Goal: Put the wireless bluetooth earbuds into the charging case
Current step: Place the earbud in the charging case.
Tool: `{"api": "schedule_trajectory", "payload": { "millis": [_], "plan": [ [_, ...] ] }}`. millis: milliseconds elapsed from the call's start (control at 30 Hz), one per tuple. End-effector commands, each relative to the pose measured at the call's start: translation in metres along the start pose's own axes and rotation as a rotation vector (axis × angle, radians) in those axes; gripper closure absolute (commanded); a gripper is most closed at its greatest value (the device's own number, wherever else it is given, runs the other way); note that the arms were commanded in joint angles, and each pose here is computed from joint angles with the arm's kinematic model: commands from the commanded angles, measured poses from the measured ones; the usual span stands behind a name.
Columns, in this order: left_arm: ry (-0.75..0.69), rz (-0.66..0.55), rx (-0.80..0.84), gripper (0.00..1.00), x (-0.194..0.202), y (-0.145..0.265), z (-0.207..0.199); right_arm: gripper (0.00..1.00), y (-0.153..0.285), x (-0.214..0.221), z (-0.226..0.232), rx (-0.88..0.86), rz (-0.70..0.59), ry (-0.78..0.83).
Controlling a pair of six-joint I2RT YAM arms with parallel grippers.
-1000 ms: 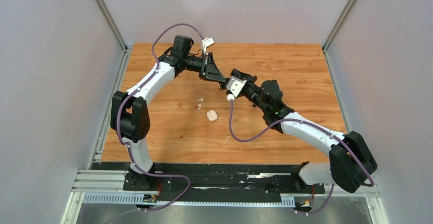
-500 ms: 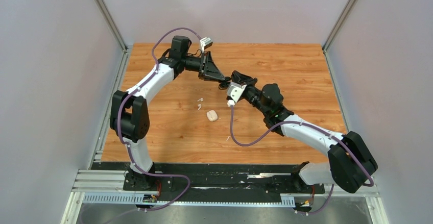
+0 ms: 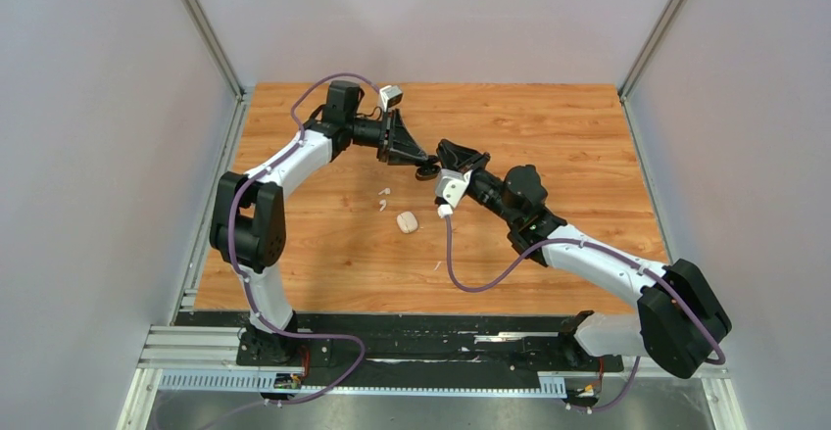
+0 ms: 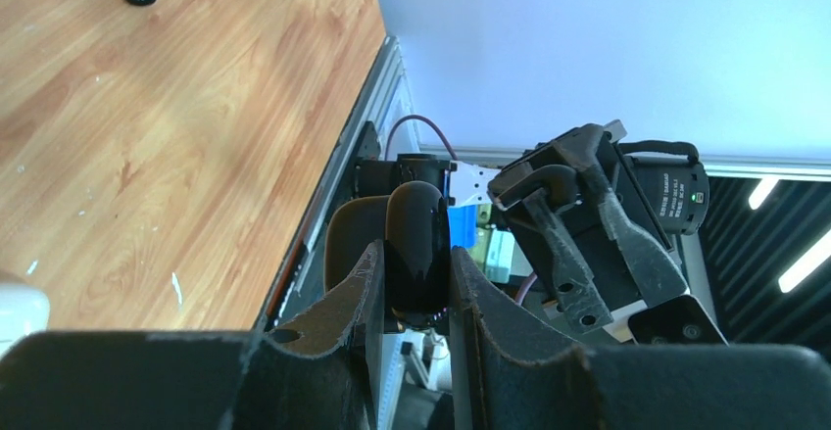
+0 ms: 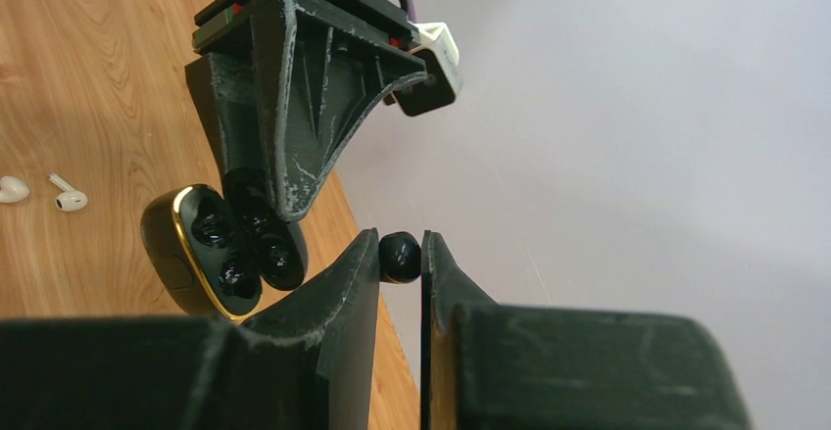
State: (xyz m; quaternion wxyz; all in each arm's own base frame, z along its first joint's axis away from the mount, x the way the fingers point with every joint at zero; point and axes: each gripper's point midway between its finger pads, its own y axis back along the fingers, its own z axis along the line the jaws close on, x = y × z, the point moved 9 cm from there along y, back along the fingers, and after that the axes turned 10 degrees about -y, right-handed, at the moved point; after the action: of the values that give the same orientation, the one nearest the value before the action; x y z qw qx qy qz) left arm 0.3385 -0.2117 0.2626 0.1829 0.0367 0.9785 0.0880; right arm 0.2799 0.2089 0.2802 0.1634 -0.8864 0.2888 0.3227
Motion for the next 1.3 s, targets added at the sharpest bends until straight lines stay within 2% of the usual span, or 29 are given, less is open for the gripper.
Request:
{"api": "schedule_trajectory", "payload": {
  "millis": [0,433,1267],
  "plan": [
    [-0.010,-0.030,0.022,1.00,-0.002,0.009,-0.009,1.00,0.000,-0.009,0.002,-0.024,-0.062,0.022],
    [0.022,-0.044,0.044,1.00,0.001,0.015,-0.011,1.00,0.003,0.000,0.028,-0.127,-0.068,0.050],
    [0.036,-0.036,0.049,1.00,0.001,0.014,-0.008,1.00,-0.021,0.023,0.024,-0.043,-0.007,0.158]
  ]
}}
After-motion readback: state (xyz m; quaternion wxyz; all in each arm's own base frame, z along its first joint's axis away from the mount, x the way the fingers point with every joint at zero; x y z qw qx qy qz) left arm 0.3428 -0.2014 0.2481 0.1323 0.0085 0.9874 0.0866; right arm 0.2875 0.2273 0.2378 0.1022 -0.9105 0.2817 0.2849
